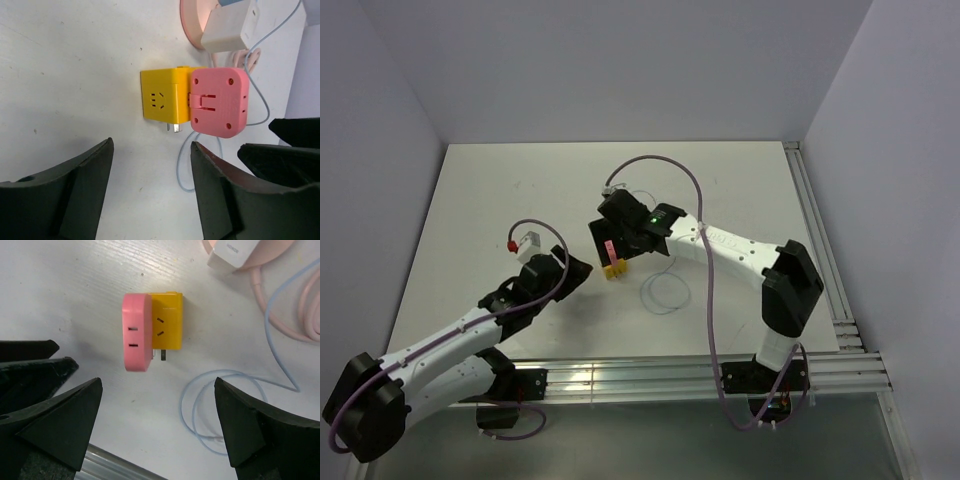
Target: Insert the plug
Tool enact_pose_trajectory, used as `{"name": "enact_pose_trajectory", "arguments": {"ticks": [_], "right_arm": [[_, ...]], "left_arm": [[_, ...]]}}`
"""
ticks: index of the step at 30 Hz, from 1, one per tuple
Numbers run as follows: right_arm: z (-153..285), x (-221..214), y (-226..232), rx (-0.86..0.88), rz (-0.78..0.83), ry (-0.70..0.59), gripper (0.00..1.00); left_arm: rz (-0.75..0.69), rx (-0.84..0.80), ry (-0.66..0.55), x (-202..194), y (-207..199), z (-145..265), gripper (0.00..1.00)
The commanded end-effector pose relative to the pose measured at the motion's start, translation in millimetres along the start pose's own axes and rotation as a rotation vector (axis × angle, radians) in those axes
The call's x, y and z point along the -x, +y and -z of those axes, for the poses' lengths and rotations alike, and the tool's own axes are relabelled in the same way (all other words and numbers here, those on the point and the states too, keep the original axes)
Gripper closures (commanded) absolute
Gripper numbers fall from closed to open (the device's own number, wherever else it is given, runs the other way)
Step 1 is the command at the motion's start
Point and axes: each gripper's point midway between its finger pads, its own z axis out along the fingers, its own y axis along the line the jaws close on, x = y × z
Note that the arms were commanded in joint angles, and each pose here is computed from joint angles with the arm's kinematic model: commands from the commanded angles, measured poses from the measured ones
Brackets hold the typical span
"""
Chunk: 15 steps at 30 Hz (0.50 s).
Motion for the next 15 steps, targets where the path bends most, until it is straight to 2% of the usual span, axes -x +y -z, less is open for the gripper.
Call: {"name": "enact_pose_trajectory", "arguments": {"ticks": [1,2,15], "right_arm": [[22.5,22.9,-4.3,0.023,-0.031,-0.126,0.0],[25.6,19.0,-8.3,0.024,-0.038,-0.132,0.0],[45.1,-0.3,-55.5,0.069,-0.193,-0.321,0.0]], "left_arm": [[0.024,-0.002,-0.019,4.1,0.5,6.1,0.3],[0.032,-0.015,-0.021,5.3,-1.7,8.4,0.27],[0.156,-0.183,0.063,1.7,-5.8,23.2,0.19]]}}
